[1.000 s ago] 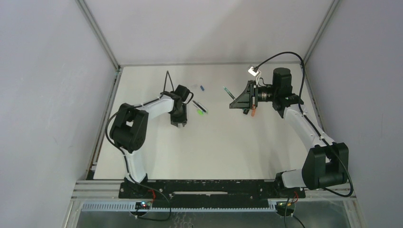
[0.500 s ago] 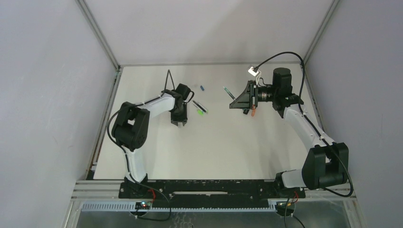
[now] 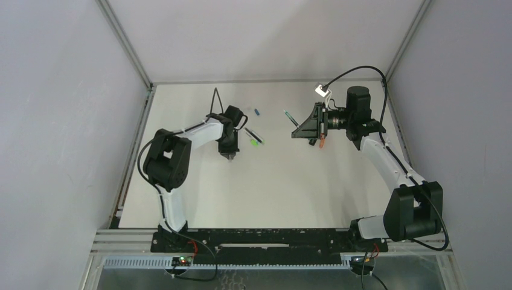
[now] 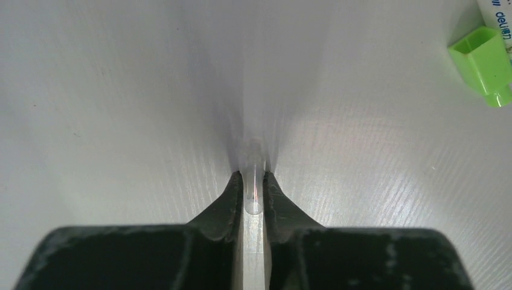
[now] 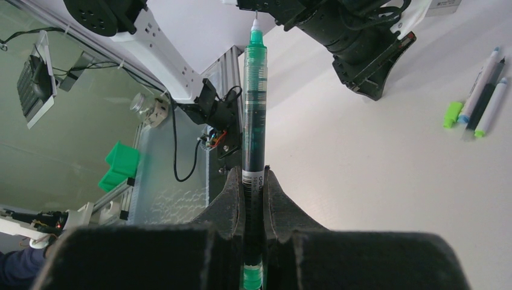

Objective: Insert the pens into the pen caps
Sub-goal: Pick up the pen cap from the center of the board.

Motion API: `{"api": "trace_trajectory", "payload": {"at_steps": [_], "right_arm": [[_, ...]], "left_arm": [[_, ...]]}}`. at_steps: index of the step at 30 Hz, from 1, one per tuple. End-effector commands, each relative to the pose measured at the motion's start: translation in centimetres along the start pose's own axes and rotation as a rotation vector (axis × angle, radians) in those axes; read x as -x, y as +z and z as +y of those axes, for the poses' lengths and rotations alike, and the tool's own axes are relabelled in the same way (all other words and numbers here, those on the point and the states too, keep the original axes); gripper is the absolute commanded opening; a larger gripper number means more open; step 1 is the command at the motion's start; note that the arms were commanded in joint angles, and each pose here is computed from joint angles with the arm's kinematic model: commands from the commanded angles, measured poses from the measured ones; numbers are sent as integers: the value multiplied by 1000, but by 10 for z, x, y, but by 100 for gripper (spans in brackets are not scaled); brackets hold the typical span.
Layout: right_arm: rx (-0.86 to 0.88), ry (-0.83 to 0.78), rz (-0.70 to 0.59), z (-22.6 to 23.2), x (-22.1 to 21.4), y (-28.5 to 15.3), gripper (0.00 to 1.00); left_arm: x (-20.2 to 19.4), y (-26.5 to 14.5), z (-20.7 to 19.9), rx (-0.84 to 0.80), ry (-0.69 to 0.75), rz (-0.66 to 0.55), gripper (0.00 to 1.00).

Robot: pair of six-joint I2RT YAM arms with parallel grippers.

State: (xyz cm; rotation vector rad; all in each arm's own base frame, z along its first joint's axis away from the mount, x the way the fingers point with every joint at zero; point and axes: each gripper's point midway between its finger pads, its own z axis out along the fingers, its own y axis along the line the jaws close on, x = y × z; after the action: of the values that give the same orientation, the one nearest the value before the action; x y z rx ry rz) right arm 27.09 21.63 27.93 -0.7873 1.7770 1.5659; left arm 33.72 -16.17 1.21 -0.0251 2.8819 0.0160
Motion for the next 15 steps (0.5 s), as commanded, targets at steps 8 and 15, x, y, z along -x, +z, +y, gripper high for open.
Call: {"api": "trace_trajectory", "payload": {"at_steps": [8, 15], "right_arm": [[7, -86, -11, 15, 5, -5, 0], [10, -166, 16, 22, -4, 3, 0]], "left_arm": [[-3, -6, 15, -13, -1, -110, 0], [2, -60, -18, -302, -47, -288, 0]]}}
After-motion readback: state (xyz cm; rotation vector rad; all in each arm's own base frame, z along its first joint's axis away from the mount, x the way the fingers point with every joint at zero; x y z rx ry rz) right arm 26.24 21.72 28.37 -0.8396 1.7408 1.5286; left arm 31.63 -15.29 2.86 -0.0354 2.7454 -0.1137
